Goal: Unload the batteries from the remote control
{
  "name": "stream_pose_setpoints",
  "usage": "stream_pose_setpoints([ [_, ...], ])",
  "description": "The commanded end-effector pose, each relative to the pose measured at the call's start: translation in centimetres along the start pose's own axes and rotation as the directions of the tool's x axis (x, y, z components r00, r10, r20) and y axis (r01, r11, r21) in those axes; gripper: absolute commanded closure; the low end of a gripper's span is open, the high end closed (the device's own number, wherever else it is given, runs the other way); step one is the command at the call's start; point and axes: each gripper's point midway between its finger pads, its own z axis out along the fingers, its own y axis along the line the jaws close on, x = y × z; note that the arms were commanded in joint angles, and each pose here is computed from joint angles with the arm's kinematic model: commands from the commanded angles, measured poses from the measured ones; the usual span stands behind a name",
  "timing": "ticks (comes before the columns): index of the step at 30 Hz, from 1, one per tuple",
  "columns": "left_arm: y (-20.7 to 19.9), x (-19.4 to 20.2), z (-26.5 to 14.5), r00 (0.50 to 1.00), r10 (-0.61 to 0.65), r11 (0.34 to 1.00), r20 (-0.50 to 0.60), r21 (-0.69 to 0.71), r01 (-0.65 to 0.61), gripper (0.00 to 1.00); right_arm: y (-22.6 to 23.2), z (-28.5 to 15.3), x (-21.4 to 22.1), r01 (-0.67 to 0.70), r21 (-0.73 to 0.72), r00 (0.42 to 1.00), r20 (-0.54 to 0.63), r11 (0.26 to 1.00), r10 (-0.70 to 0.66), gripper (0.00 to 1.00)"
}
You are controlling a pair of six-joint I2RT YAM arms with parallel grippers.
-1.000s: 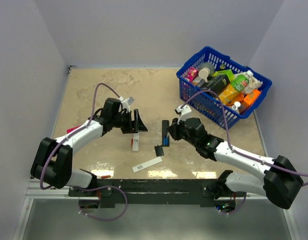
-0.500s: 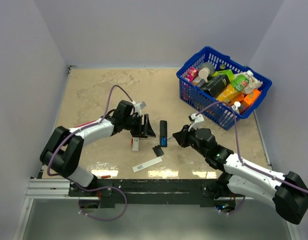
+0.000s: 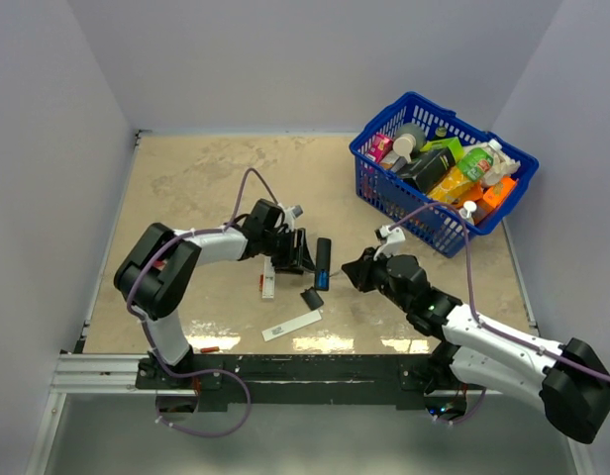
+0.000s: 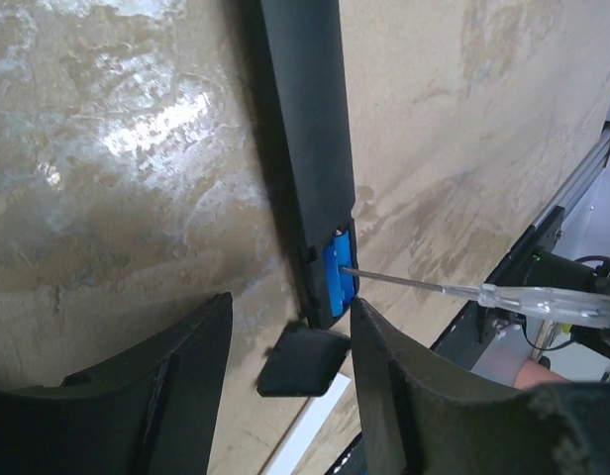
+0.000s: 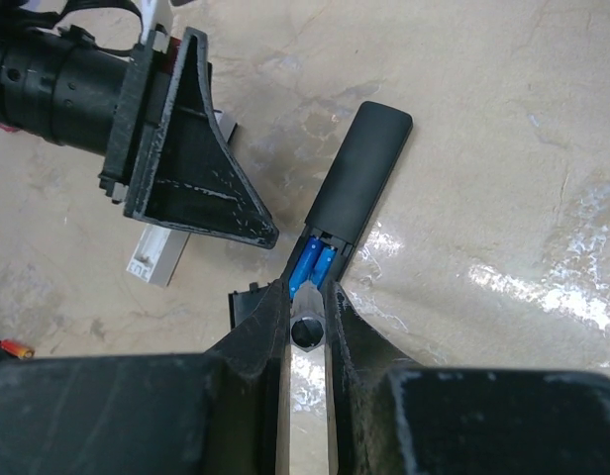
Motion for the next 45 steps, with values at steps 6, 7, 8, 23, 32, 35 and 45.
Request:
stream_pose_setpoints([
  [6, -0.7, -2.8, 1.8, 0.999, 0.019, 1.000, 0.032, 0.018, -0.020, 0.47, -1.9, 0.1, 3.0, -0.035, 0.057, 0.994, -0.103, 0.998, 0.041, 1.00],
  [7, -0.5, -2.8, 2.0, 0.999, 0.019, 1.000, 0.029, 0.010, -0.020, 0.48, -2.1, 0.1, 3.1, -0.041, 0.065, 0.993, -0.106, 0.997, 0.048, 1.00],
  [8, -0.3, -2.8, 2.2, 0.999, 0.019, 1.000, 0.026, 0.004, -0.020, 0.48, -2.2, 0.1, 3.0, -0.044, 0.072, 0.993, -0.103, 0.996, 0.051, 1.00],
  [23, 3.6, -0.9, 4.0, 0.999, -0.043, 0.993, -0.033, -0.113, 0.039, 0.74, -5.4, 0.1, 4.3, -0.195, 0.150, 0.970, -0.114, 0.969, 0.213, 1.00],
  [32, 4.5, -0.1, 3.6, 0.998, -0.056, 0.988, -0.035, -0.146, 0.050, 0.77, -5.5, 0.3, 3.7, -0.213, 0.119, 0.970, -0.090, 0.970, 0.224, 1.00],
  [35, 4.5, 0.2, 3.4, 0.998, -0.049, 0.988, -0.037, -0.146, 0.043, 0.77, -3.5, 0.6, 2.5, -0.200, 0.015, 0.976, -0.082, 0.980, 0.200, 1.00],
  [45, 4.3, 0.5, 3.2, 0.998, -0.057, 0.990, -0.034, -0.131, 0.052, 0.77, 2.1, 0.4, -2.4, -0.139, -0.214, 0.990, -0.066, 0.967, 0.127, 1.00],
])
